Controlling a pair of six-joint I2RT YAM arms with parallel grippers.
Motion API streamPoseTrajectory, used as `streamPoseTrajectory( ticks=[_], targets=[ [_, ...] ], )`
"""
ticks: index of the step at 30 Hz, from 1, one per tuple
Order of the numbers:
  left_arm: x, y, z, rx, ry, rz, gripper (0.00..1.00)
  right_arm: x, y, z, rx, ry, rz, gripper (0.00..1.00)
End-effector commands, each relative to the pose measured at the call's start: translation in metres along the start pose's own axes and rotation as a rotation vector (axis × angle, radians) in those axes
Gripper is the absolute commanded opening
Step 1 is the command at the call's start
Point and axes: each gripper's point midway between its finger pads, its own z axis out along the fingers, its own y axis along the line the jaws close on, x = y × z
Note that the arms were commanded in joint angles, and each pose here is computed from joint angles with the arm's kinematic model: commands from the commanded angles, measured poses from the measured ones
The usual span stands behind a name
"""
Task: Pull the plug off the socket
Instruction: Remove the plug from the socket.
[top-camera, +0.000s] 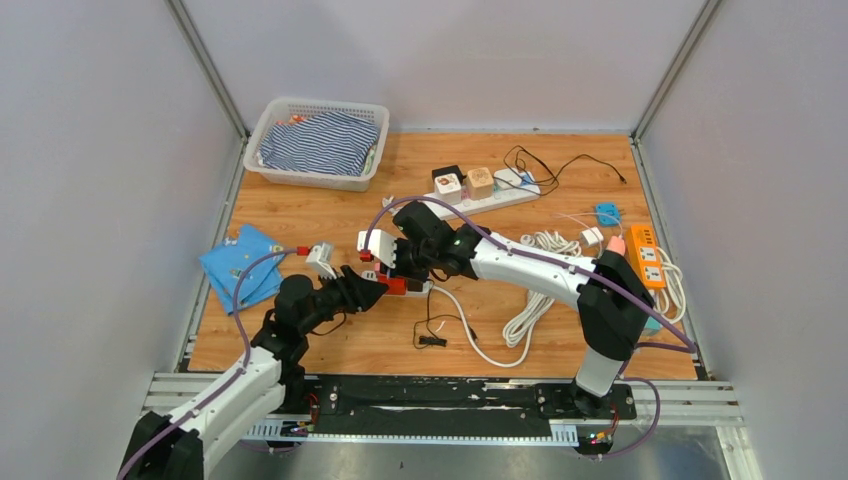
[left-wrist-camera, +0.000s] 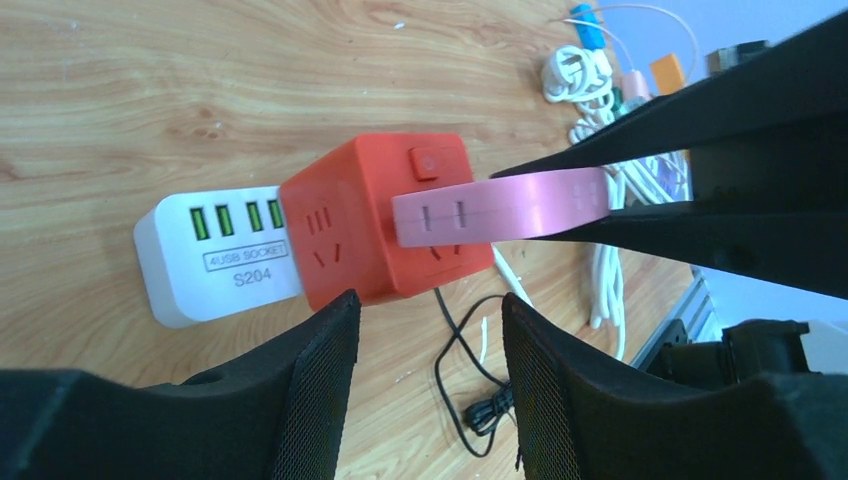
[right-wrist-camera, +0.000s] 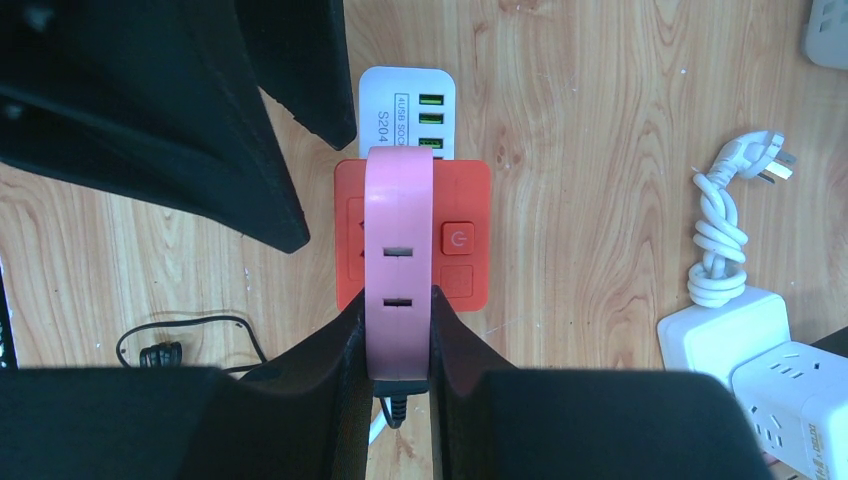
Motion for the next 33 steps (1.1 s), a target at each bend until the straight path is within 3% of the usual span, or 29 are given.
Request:
streamPoseTrajectory(
  ticks=[1,12,21,29,33],
  targets=[
    [-0.007,0.008,0.007,-0.057,-0.016,-0.021,0.57,0.012,0.021,0.006,-0.062,0.041,0.019,0.00],
    [-0.014,0.012,0.019,-0.088,-0.010,-0.025,0.55,0.011,0.024,0.006,-0.080,0.033,0.017,0.00],
    [0.001,0.029,0.017,-0.144,0.020,-0.045,0.33,0.008,0.005,-0.004,0.015,0.036,0.001,0.00],
    [0.006,0.034,0.019,-0.162,0.043,-0.042,0.27,-0.009,0.051,0.003,-0.204,-0.054,0.054,0.00],
    [0.010,0.037,0.018,-0.168,0.056,-0.041,0.27,-0.007,0.025,-0.001,-0.062,-0.026,0.074,0.00]
  ],
)
